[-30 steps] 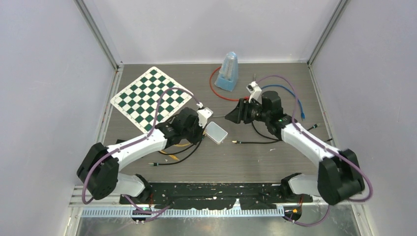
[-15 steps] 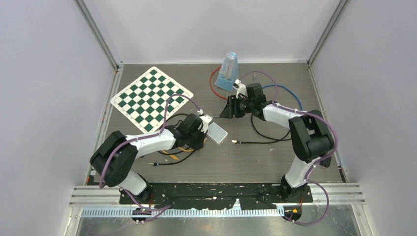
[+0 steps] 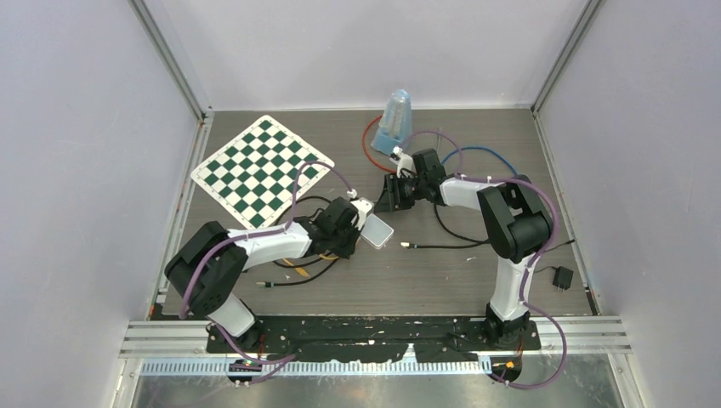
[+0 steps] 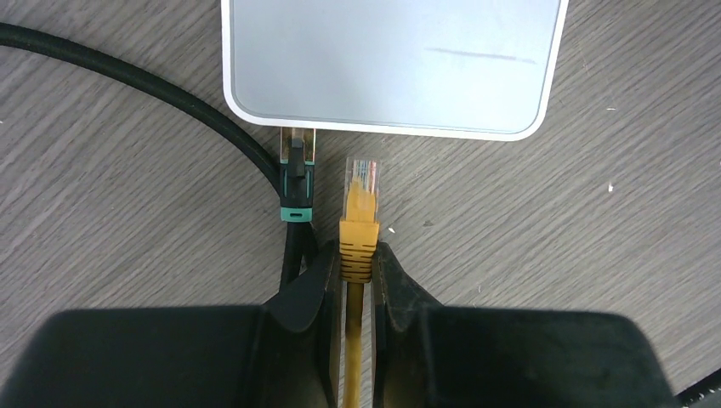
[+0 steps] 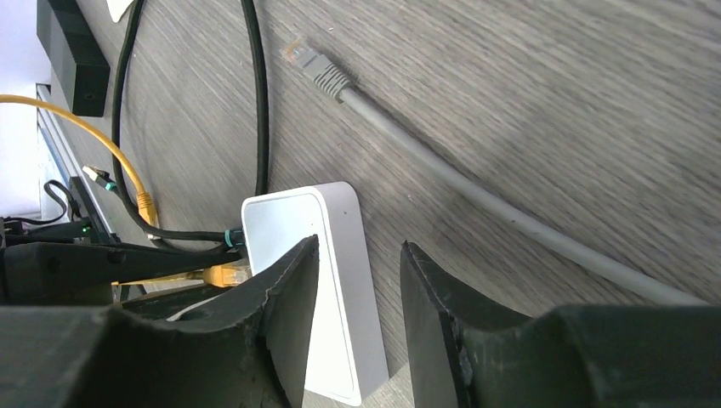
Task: Insert the plug into the switch port
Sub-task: Insert the connector into the switch port.
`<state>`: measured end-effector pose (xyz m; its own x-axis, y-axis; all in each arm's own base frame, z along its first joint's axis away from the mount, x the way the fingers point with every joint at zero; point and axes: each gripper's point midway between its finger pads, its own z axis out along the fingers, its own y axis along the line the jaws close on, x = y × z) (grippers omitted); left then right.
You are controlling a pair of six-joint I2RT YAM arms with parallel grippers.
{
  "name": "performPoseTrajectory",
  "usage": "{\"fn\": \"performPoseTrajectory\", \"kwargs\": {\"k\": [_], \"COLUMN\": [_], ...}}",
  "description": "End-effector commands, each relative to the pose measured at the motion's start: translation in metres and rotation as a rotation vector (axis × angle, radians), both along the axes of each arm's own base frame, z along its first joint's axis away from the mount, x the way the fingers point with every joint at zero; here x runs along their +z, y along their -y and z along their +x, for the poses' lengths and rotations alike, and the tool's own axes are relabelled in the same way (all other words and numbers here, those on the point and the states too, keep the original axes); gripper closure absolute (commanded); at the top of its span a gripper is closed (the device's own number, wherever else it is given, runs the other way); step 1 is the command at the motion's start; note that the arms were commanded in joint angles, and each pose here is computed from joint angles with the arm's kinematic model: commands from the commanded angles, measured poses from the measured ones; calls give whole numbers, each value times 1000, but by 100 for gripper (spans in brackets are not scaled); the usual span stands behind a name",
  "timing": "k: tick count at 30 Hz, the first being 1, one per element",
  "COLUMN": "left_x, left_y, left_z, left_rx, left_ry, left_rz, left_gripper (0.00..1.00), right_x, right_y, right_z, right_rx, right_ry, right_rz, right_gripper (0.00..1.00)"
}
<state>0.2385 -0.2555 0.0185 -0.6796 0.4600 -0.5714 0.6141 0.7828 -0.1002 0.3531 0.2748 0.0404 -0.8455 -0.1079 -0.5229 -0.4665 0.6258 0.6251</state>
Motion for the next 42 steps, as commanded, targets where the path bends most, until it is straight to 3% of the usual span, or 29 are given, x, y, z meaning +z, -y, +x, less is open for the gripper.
{"fn": "performPoseTrajectory", "kwargs": {"k": [1,9,13,20,23,30,37,42], "left_x": [-5,-7,-1,35,51,91,99,98], "left_y": [-4,-3,-4,-2,2,17,25,30], "left_z": [2,-3,-5,1,3,4,3,2], "left_rx": [35,33,39,60,65,59,46,36], "left_ry": [17,20,32,126,159,218,210,195], "left_rz": [58,123,120,27,-22,-182,-216,-234], "left_gripper": [100,100,100,100,100,100,100,100], "right_x": [15,18,23,66,85,95,107,93], "right_y": [-11,-9,-4,1,-11,-31,-53,-57], "right_z": [4,-1,-5,-23,-37,-63,-82,-85], "right_rx": [32,25,4,-45,-18,45,99,102], "right_ry": [54,60,59,77,75,16,-33,-76], "right_rz": [41,45,35,109,242,346,494,502], "right_gripper": [53,53,47,44,44,44,46,52]}}
